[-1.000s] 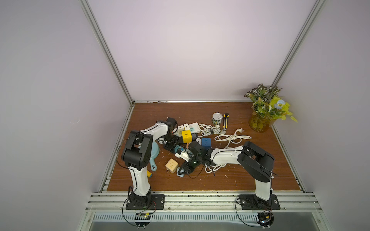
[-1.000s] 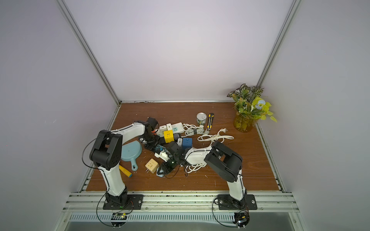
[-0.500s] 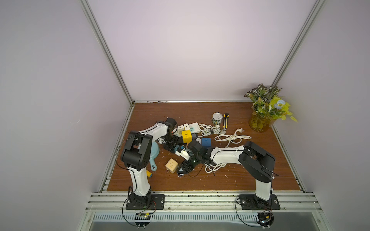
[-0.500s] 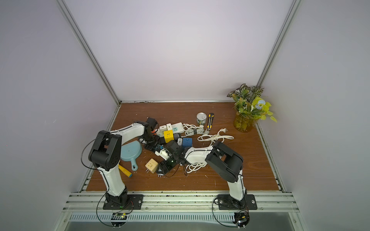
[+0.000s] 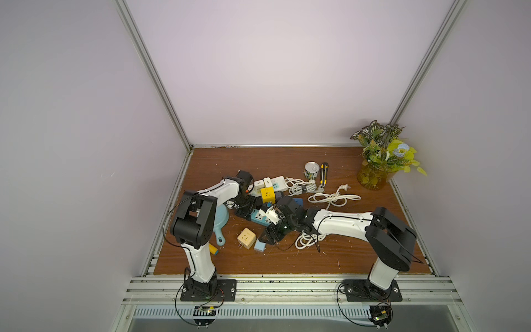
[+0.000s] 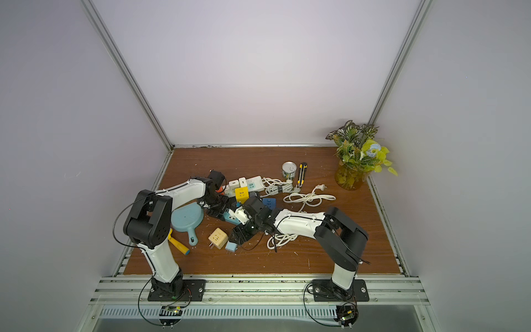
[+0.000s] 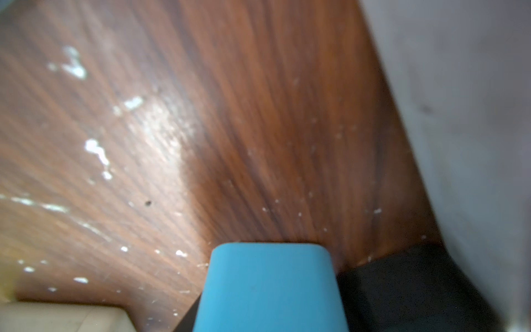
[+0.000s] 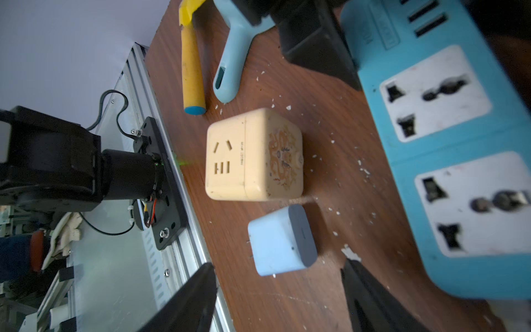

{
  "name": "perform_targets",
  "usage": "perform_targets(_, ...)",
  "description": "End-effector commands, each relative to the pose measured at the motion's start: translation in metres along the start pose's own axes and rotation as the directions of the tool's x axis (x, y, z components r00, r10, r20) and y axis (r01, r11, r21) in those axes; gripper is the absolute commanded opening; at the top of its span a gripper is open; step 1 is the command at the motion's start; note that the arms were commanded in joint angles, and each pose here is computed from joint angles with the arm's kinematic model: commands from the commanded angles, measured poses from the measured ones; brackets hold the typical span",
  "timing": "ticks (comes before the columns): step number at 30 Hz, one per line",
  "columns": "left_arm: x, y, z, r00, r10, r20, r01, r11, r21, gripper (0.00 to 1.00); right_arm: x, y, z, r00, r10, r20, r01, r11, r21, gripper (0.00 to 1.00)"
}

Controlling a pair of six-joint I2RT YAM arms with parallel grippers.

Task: Pull the plug off the socket
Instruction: Place the plug at the center of the board, then adjust the socket at the center of the board.

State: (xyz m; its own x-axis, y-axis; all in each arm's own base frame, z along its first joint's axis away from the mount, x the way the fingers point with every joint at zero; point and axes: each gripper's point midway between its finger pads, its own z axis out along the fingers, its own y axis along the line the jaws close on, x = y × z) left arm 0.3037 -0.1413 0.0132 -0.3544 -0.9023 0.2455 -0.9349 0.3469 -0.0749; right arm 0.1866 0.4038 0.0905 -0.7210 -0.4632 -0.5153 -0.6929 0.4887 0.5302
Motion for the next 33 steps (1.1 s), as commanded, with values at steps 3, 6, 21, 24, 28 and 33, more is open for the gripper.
perform_targets(3, -0.006, 0.056, 0.042, 0.998, -0.064, 0.022, 0.067, 0.979, -0.194, 0.43, -0.016, -0.017, -0.043, 0.995, -0.015, 0.094, 0.006, 0.995, 0.097, 0.72)
perform_targets(6, -0.005, 0.058, 0.041, 0.997, -0.078, 0.019, 0.08, 0.978, -0.193, 0.56, -0.022, -0.036, -0.064, 0.99, -0.012, 0.137, -0.011, 0.986, 0.168, 0.71)
perform_targets(21, -0.003, 0.053, 0.021, 0.994, -0.1, 0.038, 0.104, 0.982, -0.159, 0.76, -0.059, -0.094, -0.131, 0.958, -0.026, 0.285, -0.08, 0.931, 0.357, 0.7)
perform_targets(24, -0.004, 0.042, 0.015, 0.995, -0.093, 0.045, 0.099, 0.986, -0.136, 0.75, -0.061, -0.095, -0.131, 0.956, -0.024, 0.293, -0.088, 0.928, 0.363, 0.7)
perform_targets(28, -0.004, 0.035, 0.016, 0.996, -0.08, 0.042, 0.085, 0.986, -0.145, 0.76, -0.064, -0.094, -0.132, 0.953, -0.021, 0.302, -0.092, 0.93, 0.356, 0.7)
perform_targets(33, -0.009, 0.025, 0.013, 0.996, -0.067, 0.06, 0.076, 0.985, -0.155, 0.78, -0.063, -0.093, -0.132, 0.952, -0.016, 0.306, -0.096, 0.932, 0.349, 0.7)
